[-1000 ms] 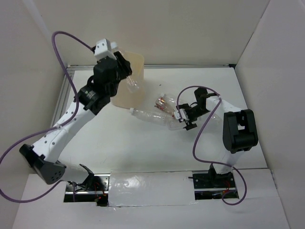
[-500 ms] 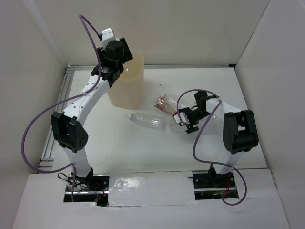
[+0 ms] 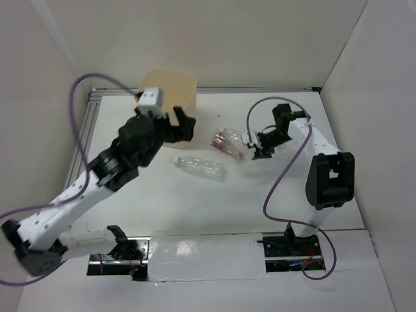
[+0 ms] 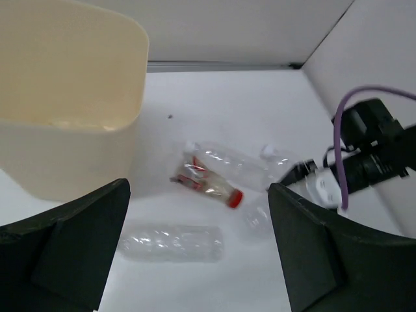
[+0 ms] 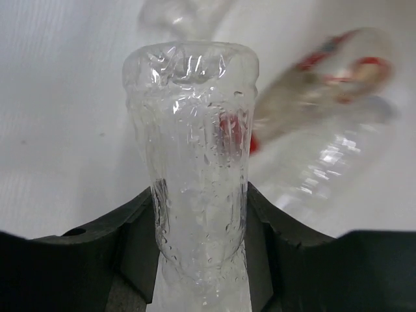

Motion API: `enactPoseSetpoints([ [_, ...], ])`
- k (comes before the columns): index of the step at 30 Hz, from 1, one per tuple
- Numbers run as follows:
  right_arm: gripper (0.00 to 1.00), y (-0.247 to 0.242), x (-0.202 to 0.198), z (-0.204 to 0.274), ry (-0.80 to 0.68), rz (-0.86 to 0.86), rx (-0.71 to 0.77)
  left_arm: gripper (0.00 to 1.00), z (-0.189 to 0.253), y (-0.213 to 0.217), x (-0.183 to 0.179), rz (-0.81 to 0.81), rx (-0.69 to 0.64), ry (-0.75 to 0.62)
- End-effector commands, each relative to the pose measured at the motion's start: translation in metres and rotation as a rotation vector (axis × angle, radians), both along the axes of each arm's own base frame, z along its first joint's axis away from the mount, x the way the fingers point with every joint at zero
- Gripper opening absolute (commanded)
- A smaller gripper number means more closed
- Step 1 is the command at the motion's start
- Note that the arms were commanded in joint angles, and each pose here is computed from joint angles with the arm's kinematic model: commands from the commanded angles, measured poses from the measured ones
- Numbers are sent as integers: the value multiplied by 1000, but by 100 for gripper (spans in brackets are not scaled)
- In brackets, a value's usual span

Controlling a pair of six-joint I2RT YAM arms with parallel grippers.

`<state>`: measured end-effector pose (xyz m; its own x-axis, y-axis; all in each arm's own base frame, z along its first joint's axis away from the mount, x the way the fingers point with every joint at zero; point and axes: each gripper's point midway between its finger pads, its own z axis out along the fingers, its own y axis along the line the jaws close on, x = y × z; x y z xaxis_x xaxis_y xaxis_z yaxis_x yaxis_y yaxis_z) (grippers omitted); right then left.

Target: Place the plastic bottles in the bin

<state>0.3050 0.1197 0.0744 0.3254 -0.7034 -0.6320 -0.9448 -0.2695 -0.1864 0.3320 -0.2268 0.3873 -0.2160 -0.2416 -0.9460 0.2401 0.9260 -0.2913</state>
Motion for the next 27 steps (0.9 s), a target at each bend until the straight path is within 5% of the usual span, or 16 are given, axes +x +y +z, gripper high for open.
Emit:
enactPoseSetpoints([
  [1, 27, 30, 31, 157, -164, -97, 261, 100, -66, 20, -55, -11, -104, 144],
  [4, 27, 61, 50, 233, -169, -189, 446, 100, -128, 22, -79, 2, -153, 278],
  [5, 27, 72, 76, 282, -325, -181, 543, 100, -137, 23, -81, 12, -165, 299],
  [7, 27, 101, 81, 321, -231, -248, 686, 100, -158, 17, -90, 17, -197, 357],
  [8, 27, 114, 94, 365, -356, -219, 782, 100, -166, 16, -90, 30, -209, 380],
  [10, 28, 166, 112, 385, -257, -225, 884, 100, -187, 9, -91, 68, -316, 441],
  [11, 28, 164, 106, 416, -334, -191, 925, 100, -187, 9, -91, 68, -317, 442],
  [16, 31, 232, 119, 455, -163, -164, 1112, 100, -210, -3, -89, 140, -606, 515],
  [21, 38, 288, 143, 422, 44, -138, 1213, 100, -213, 0, -79, 194, -794, 490],
  [25, 59, 321, 151, 372, 139, -180, 1168, 100, -211, -5, -65, 214, -866, 459],
  [26, 85, 322, 153, 369, 133, -181, 1163, 100, -211, -7, -59, 227, -876, 460],
  [27, 100, 322, 153, 369, 133, -181, 1163, 100, -213, -9, -57, 226, -879, 459],
])
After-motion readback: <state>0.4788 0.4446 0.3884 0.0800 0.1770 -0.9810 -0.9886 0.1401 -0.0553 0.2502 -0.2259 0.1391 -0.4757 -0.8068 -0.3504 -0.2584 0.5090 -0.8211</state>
